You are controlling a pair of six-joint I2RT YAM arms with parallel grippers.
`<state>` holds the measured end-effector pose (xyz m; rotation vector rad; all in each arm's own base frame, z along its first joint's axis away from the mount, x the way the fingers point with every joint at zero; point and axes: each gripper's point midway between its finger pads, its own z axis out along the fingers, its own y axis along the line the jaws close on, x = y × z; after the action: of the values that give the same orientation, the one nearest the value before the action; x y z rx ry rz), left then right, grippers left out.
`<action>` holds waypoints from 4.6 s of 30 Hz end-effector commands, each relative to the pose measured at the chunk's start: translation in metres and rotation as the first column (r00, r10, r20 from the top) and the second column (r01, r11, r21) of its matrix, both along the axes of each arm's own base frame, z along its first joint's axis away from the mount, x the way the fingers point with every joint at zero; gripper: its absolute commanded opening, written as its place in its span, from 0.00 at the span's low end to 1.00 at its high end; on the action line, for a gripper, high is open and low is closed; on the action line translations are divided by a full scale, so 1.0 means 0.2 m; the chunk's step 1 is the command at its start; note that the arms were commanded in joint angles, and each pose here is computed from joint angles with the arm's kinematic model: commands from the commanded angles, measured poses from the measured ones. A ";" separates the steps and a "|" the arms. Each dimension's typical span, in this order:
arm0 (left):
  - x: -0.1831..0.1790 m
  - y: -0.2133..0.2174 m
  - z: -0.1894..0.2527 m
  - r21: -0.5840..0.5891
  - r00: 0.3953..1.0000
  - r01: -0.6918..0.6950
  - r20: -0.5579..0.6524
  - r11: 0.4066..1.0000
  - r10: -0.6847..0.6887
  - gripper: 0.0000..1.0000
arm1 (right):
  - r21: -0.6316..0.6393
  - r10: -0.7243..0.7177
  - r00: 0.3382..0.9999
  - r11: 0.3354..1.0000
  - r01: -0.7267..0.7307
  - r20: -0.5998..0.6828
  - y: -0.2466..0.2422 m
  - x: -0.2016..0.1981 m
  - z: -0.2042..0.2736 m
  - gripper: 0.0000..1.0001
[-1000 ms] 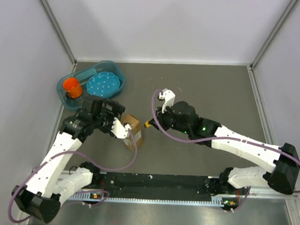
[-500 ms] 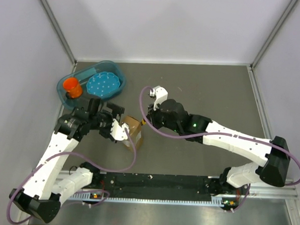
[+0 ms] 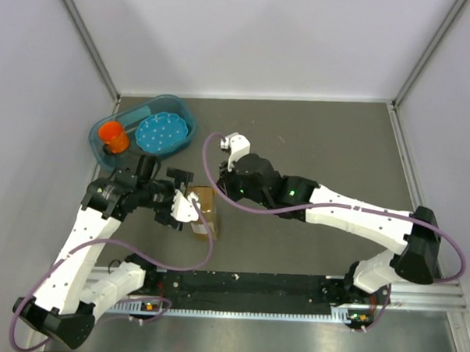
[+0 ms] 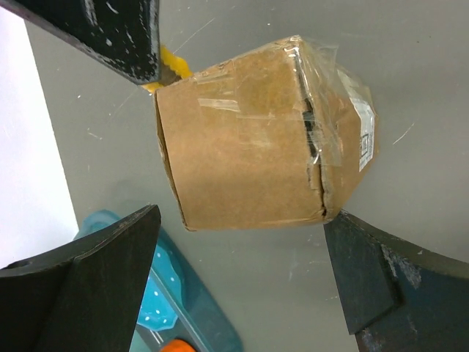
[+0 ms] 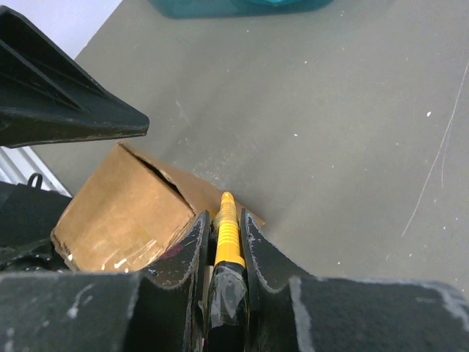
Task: Unpack the express box
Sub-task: Cut the express box at the center of the board.
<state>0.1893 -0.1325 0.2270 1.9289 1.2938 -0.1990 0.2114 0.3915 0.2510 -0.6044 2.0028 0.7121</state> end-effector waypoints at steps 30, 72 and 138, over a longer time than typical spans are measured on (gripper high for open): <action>-0.22 -0.10 0.14 -0.150 0.992 0.125 -0.009 0.981 -0.128 0.99 | 0.070 -0.010 0.999 0.997 0.007 0.039 -0.11 0.02 0.08 0.00; -0.38 -0.07 -0.04 0.126 0.893 0.436 -0.177 0.891 -0.413 0.99 | 0.272 0.099 0.994 0.956 -0.109 0.050 -0.02 -0.12 0.24 0.00; -0.58 -0.34 -0.14 -0.431 0.888 0.459 0.202 0.777 -0.412 0.39 | 0.075 0.312 0.625 0.855 -0.512 0.715 -0.46 -0.53 0.37 0.00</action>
<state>0.0822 -0.1994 0.1929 1.7115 0.8801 -0.6960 0.1181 0.2948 0.2945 -1.0172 1.1931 0.8402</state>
